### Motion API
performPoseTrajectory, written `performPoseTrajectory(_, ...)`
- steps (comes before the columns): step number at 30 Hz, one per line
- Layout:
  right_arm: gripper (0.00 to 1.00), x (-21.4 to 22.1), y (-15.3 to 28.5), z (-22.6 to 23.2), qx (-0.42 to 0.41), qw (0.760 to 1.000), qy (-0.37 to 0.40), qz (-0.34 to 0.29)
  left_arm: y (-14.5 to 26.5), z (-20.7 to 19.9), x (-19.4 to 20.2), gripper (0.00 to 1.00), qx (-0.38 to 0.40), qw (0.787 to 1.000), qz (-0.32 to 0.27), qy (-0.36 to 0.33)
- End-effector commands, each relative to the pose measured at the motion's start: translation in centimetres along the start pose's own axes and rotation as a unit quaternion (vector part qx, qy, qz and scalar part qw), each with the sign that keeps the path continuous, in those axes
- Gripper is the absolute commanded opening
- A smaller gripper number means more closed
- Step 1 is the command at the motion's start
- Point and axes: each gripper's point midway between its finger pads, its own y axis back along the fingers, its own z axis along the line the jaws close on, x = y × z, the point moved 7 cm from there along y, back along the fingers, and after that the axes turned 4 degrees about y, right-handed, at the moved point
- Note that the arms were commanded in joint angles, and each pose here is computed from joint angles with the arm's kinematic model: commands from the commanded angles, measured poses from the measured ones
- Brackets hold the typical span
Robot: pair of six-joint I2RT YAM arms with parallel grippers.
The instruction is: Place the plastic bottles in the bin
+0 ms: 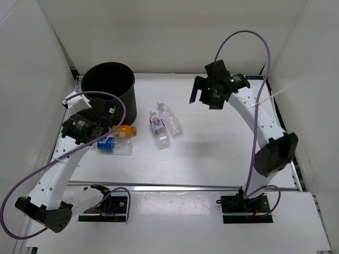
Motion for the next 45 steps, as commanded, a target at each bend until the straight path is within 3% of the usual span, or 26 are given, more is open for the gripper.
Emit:
performPoseTrajectory(1, 1.0, -1.0, -1.6, 1.9, -0.072, 0.994, 0.058, 0.054, 1.3, 2.1, -2.2, 1.0, -0.011, 0.999, -0.039, -0.03)
performPoseTrajectory(5, 1.0, -1.5, -5.5, 2.4, -0.041, 0.992, 0.047, 0.113, 2.2, 2.6, -3.3, 1.0, 0.001, 0.999, -0.052, -0.018)
performPoseTrajectory(19, 1.0, -1.6, -13.2, 3.8, -0.137, 0.975, 0.07, 0.161, 2.1, 4.2, -4.2, 1.0, -0.02, 0.997, -0.069, -0.012)
performPoseTrajectory(27, 1.0, -0.8, -18.8, 4.7, -0.139, 0.972, 0.07, 0.177, 2.0, 3.3, -4.7, 1.0, -0.02, 0.998, -0.057, -0.028)
performPoseTrajectory(36, 1.0, -0.5, -21.3, 5.7, -0.171, 0.971, 0.071, 0.15, 1.8, 3.0, -5.7, 1.0, -0.032, 0.996, -0.059, -0.061)
performPoseTrajectory(45, 1.0, 2.1, -23.3, 6.6, -0.189, 0.961, 0.065, 0.192, 1.5, 3.9, -6.4, 1.0, -0.056, 0.995, -0.059, -0.06)
